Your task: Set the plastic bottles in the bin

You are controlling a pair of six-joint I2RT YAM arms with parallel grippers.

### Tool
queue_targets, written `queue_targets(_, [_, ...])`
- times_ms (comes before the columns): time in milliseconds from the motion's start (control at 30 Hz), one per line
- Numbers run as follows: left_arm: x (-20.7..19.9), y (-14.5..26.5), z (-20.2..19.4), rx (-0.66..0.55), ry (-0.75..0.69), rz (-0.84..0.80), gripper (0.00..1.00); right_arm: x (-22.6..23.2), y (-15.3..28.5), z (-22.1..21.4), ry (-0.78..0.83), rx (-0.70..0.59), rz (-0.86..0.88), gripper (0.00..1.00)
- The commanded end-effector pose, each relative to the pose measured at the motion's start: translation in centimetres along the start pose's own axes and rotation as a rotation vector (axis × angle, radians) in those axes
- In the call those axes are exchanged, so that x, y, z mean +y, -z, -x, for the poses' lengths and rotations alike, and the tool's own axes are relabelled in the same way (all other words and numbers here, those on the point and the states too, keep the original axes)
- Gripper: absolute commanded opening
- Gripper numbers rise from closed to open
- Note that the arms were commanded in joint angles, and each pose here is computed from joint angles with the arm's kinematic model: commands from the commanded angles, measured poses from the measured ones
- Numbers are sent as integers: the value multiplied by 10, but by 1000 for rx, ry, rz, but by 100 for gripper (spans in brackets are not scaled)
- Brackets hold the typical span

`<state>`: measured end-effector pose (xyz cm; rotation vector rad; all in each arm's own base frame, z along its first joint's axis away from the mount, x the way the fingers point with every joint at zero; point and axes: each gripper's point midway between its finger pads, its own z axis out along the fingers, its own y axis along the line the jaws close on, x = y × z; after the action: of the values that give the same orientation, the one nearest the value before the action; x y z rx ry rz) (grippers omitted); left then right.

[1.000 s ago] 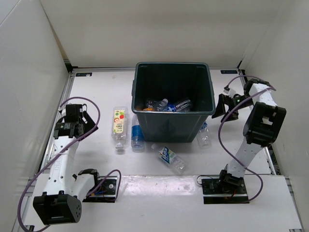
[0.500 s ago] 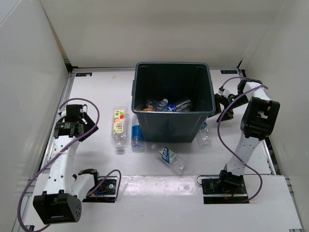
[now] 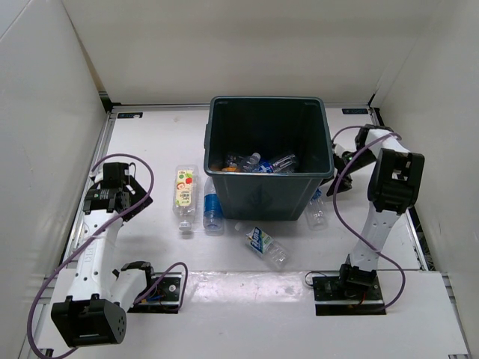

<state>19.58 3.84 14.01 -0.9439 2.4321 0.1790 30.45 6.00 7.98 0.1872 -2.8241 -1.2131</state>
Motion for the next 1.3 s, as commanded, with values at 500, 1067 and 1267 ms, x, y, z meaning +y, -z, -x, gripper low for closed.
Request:
queue_targets(500, [5,8,-7,13,44,-1,100,-5,-19,-23,-87,125,-132,80])
queue_targets(1067, [7,9,-10,35,32,15,100,8,-32,-33,-123,179,-180,70])
queue_targets(1267, [7,6,-12,59,31,29,100,-1,-33,-35,-141,185,-223,44])
